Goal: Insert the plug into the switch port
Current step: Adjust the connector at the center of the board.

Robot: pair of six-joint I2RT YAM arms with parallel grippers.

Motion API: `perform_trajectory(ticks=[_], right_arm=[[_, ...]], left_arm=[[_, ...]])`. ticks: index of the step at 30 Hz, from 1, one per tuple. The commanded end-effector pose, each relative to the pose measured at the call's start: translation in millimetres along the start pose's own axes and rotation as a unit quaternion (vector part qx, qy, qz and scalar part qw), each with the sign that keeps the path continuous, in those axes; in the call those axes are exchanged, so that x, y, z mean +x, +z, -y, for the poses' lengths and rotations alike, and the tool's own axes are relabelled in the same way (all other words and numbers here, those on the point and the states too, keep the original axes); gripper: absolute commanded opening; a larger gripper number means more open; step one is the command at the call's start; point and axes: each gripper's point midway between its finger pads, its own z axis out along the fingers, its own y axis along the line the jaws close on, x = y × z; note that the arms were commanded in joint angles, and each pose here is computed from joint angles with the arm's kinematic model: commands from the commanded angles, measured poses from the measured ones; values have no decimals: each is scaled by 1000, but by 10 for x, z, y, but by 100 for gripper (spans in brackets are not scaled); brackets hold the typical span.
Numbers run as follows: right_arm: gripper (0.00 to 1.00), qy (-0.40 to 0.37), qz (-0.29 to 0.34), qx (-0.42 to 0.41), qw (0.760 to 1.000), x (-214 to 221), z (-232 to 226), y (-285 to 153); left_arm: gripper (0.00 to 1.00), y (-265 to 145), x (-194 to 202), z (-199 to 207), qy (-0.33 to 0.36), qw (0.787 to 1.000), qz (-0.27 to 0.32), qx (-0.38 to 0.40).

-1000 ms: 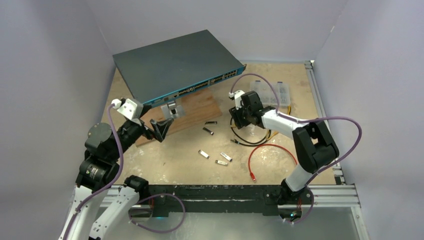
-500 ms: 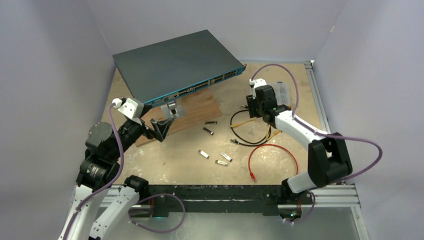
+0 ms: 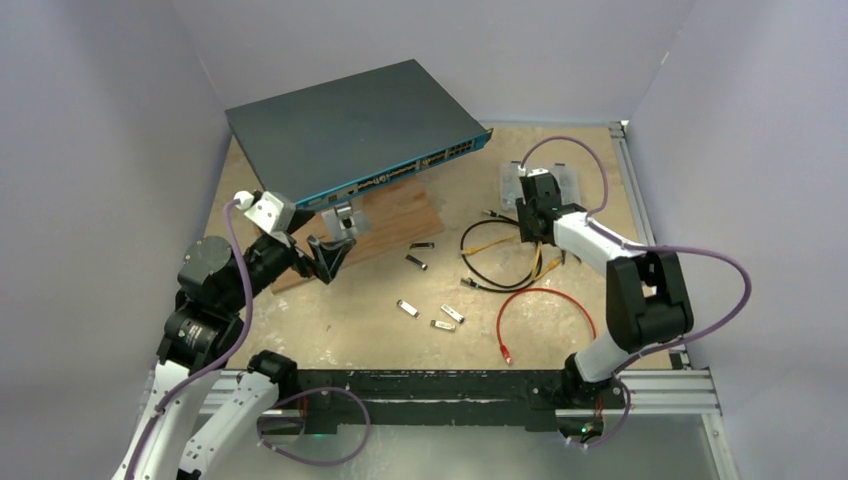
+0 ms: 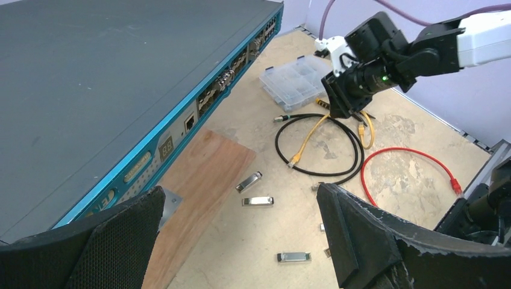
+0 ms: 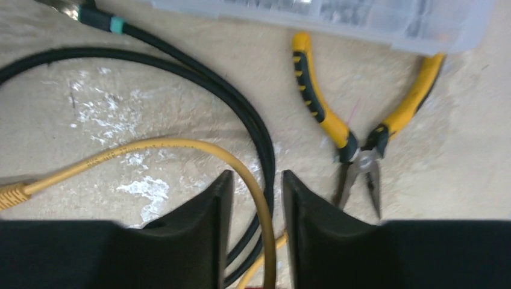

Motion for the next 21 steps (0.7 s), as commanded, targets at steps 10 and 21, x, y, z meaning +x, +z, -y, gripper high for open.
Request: perform_trajectory(ticks=[10, 21], right_arm=[[0, 102, 70, -24, 992, -294, 62, -623], [0, 233, 19, -140, 962, -80, -268, -1258]], left_arm=[[99, 12, -195, 128, 8, 999, 24, 30], [99, -66, -237, 114, 8, 999, 35, 19]])
